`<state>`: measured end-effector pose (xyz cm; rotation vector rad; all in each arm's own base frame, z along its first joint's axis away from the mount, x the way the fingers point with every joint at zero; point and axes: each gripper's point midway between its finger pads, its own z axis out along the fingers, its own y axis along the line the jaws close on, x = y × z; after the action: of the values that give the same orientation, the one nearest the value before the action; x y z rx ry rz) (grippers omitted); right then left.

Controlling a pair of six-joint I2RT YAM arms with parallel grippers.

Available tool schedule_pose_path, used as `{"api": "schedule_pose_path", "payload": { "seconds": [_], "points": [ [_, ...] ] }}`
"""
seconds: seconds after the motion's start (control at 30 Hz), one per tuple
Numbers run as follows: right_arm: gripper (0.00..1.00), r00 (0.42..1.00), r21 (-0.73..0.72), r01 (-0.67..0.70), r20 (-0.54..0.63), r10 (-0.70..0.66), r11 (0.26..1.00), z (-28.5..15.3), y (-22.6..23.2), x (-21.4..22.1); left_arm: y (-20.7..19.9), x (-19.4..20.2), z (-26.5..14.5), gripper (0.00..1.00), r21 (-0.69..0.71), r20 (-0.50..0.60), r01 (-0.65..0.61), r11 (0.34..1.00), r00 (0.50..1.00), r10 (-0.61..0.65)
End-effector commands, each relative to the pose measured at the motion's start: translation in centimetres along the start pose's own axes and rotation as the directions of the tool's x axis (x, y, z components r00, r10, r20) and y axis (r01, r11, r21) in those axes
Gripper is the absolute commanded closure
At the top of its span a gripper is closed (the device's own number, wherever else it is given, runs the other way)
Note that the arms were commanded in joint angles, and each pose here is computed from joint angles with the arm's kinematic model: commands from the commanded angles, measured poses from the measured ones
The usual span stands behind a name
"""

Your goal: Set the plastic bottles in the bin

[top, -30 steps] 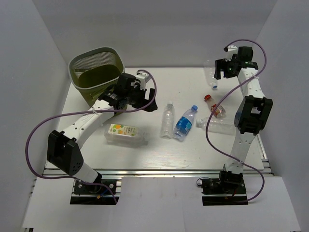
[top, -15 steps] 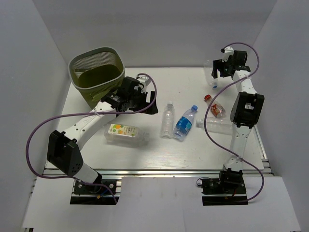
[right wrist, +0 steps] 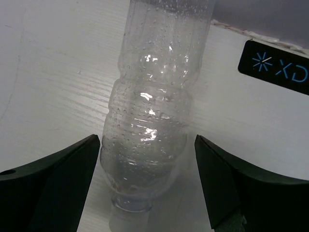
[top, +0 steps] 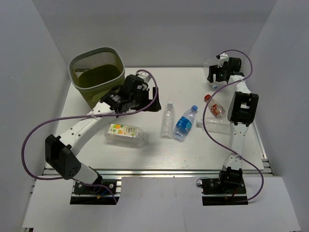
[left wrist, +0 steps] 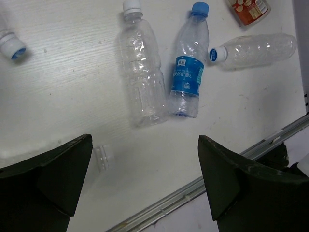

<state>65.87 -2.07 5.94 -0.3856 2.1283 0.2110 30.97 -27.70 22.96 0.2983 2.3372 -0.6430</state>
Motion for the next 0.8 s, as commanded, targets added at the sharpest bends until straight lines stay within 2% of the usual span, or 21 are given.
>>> {"api": "schedule_pose_path", "payload": {
  "seconds": [0.0, 0.13, 0.17, 0.27, 0.3, 0.33, 0.4, 0.43, 0.5, 0.53, 0.6, 0.63, 0.7, 0.73, 0.77],
  "points": [
    [0.15, 0.997, -0.007, 0.065, 0.045, -0.064, 0.998, 1.1, 0.4, -1.1, -0.5, -1.3, -4.0, 0.0, -0.058, 0.084, 0.127, 0.99, 0.989, -0.121],
    [0.28, 0.998, -0.007, 0.063, 0.024, -0.063, 0.998, 1.9, 0.6, 0.1, 0.7, 0.4, -5.3, 0.0, -0.174, 0.084, 0.276, 0.945, 0.96, -0.265],
    [0.39, 0.998, -0.006, 0.06, 0.029, -0.06, 0.998, 1.9, 0.4, 0.1, 1.0, 0.9, -6.3, 0.0, -0.186, 0.09, 0.311, 0.932, 0.95, -0.299],
    [0.58, 0.998, -0.035, 0.053, 0.04, -0.051, 0.998, 1.7, 0.9, -0.1, 1.7, 2.7, -6.8, 0.0, -0.218, 0.118, 0.414, 0.884, 0.91, -0.397],
    [0.72, 0.997, -0.052, 0.061, 0.04, -0.059, 0.997, 1.5, 1.2, -0.2, 2.0, 2.9, -7.8, 0.0, -0.212, 0.136, 0.434, 0.875, 0.9, -0.414],
    [0.78, 0.993, -0.102, 0.084, 0.092, -0.074, 0.991, 0.0, 2.1, -2.6, 2.2, 3.4, -8.0, 0.0, -0.222, 0.147, 0.463, 0.858, 0.886, -0.44],
    [0.87, 0.992, -0.178, 0.1, 0.098, -0.084, 0.979, -1.2, 3.8, -2.6, 2.6, 4.7, -8.6, 0.0, -0.248, 0.134, 0.464, 0.851, 0.886, -0.444],
    [0.87, 0.976, -0.226, 0.161, 0.178, -0.122, 0.961, -4.7, 5.7, -6.6, 2.9, 5.3, -9.1, 0.0, -0.256, 0.13, 0.473, 0.843, 0.881, -0.455],
    [0.87, 0.955, -0.341, 0.24, 0.25, -0.159, 0.909, -7.4, 9.3, -8.1, 3.3, 6.6, -9.7, 0.0, -0.289, 0.098, 0.455, 0.842, 0.889, -0.447],
    [0.87, 0.91, -0.391, 0.342, 0.367, -0.196, 0.855, -12.1, 13.3, -12.8, 3.7, 7.8, -9.4, 0.0, -0.311, 0.068, 0.446, 0.839, 0.891, -0.449],
    [0.87, 0.853, -0.435, 0.439, 0.478, -0.212, 0.786, -16.4, 17.0, -16.1, 3.6, 8.7, -10.2, 0.0, -0.29, 0.045, 0.449, 0.845, 0.888, -0.457],
    [0.87, 0.811, -0.492, 0.514, 0.546, -0.211, 0.703, -18.0, 21.8, -17.6, 3.9, 9.9, -10.0, 0.0, -0.305, 0.025, 0.436, 0.847, 0.893, -0.45],
    [0.87, 0.778, -0.508, 0.541, 0.605, -0.169, 0.67, -21.2, 24.8, -20.6, 3.8, 10.6, -10.6, 0.0, -0.277, 0.019, 0.453, 0.847, 0.884, -0.467],
    [0.87, 0.739, -0.523, 0.594, 0.656, -0.157, 0.612, -22.4, 28.4, -22.1, 4.2, 11.3, -10.6, 0.0, -0.285, 0.014, 0.451, 0.846, 0.884, -0.466],
    [0.86, 0.755, -0.568, 0.569, 0.647, -0.105, 0.595, -22.6, 29.8, -22.6, 4.2, 11.5, -10.8, 0.0, -0.281, 0.02, 0.464, 0.84, 0.878, -0.478]
  ]
}}
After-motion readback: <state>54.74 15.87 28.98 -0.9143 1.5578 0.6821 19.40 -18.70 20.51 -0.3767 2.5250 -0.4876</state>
